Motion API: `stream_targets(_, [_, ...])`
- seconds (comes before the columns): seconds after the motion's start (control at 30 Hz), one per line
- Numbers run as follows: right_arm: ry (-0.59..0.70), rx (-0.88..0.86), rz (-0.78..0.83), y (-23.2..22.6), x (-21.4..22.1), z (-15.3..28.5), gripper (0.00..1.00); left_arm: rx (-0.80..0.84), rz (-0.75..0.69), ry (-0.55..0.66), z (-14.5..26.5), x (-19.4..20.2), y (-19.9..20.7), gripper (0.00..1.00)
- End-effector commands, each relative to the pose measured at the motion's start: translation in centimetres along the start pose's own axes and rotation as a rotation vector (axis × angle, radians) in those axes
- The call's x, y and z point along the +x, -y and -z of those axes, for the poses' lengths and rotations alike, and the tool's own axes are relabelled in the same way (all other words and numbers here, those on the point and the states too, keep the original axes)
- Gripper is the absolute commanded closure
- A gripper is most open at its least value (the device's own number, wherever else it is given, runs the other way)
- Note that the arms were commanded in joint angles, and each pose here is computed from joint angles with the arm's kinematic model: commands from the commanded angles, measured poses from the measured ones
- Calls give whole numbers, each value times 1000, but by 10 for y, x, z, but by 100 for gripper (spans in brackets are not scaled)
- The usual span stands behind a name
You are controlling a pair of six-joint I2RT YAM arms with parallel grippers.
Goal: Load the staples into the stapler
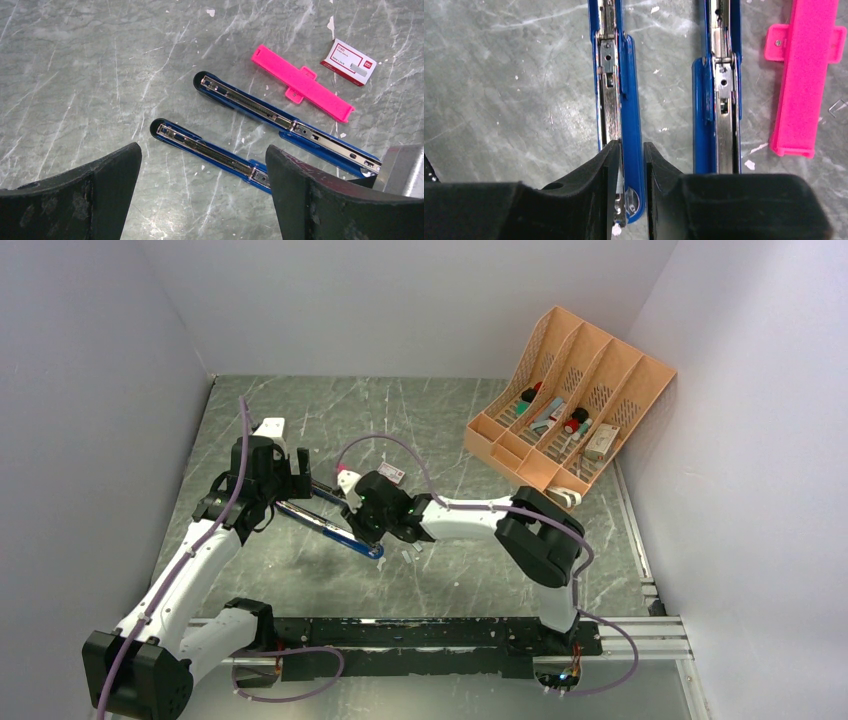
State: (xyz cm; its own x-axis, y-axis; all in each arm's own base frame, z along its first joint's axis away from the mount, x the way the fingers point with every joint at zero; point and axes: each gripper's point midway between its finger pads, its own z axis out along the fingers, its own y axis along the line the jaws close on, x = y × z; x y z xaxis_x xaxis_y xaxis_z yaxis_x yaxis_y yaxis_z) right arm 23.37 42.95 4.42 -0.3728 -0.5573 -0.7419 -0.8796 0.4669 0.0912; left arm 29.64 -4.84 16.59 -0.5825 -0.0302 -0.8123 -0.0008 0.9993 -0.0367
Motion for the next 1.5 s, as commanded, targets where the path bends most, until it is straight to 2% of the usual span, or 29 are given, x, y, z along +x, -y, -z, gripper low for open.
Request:
stream_targets(0.0, [-83,0,16,-3,26,15,72,31,-10,28,3,-7,6,2])
stream_targets(0.37, [-51,-20,19,-9,27,34,72,33,-11,29,3,-7,6,2])
stream_targets(0.47, [40,-18,17,-10,6,41,72,32,-10,33,4,-8,6,3])
stream_targets(0.57, [183,7,22,-10,-26,56,72,29,-10,36,5,-9,6,3])
stream_targets(0.67, [295,77,-11,-2,-35,79,72,28,-11,43,7,-11,6,3])
stream_targets(0.9, [309,336,-193,41,26,118,72,43,-23,46,10,-11,13,3])
stream_targets(1.07, [301,344,-248,41,61,124,71,55,-26,47,12,-11,17,3])
stream_targets(1.27, [298,329,-252,19,69,112,71,68,-33,52,14,-12,21,3])
stream_targets(1.47, [304,435,-305,12,75,101,69,86,-47,48,15,-10,28,3])
